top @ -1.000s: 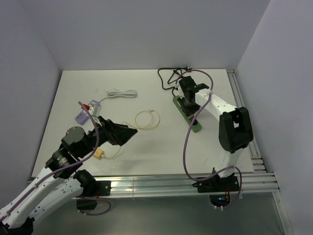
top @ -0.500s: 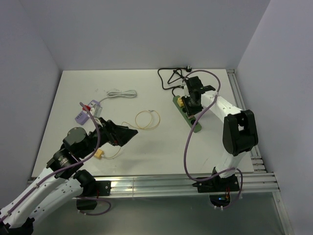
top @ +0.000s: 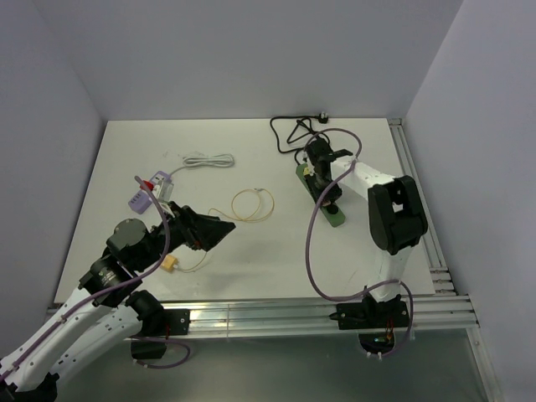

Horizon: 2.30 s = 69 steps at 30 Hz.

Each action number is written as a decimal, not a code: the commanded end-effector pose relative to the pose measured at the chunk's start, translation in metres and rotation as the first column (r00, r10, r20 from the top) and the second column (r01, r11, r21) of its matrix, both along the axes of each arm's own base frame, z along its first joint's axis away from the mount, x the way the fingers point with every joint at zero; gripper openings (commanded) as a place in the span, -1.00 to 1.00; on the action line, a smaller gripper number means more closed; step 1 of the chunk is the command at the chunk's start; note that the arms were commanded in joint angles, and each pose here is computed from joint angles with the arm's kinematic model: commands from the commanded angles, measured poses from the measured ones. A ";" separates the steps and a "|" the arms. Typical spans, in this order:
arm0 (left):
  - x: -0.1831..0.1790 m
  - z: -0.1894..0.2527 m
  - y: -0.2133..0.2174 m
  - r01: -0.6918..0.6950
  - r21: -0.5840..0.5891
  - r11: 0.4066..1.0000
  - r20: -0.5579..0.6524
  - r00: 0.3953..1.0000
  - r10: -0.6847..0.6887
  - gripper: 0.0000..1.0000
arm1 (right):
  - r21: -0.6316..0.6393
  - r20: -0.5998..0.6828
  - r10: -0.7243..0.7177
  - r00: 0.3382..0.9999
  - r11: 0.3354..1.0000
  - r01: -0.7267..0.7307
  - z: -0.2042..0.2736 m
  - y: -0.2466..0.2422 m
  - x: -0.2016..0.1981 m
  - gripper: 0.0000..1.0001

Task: Insert the plug

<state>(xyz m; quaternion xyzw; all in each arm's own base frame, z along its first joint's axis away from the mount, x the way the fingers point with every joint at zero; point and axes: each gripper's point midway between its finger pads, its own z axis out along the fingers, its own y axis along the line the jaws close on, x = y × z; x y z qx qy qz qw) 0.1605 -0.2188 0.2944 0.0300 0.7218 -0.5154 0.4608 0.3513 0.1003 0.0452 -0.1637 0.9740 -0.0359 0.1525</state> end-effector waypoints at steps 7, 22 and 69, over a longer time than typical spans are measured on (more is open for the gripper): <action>0.000 0.011 -0.002 0.007 -0.035 0.999 0.027 1.000 -0.006 0.94 | 0.000 -0.009 -0.034 0.999 0.999 0.034 -0.005 0.000 0.003 0.04; -0.001 0.011 -0.002 0.010 -0.041 0.999 0.029 1.000 -0.009 0.94 | 0.022 0.118 -0.036 0.992 0.999 0.034 0.040 0.003 0.000 0.04; -0.002 0.008 0.002 0.003 -0.015 1.000 0.056 0.998 -0.003 0.94 | -0.068 -0.132 -0.035 0.991 0.997 0.026 -0.027 -0.047 -0.024 -1.00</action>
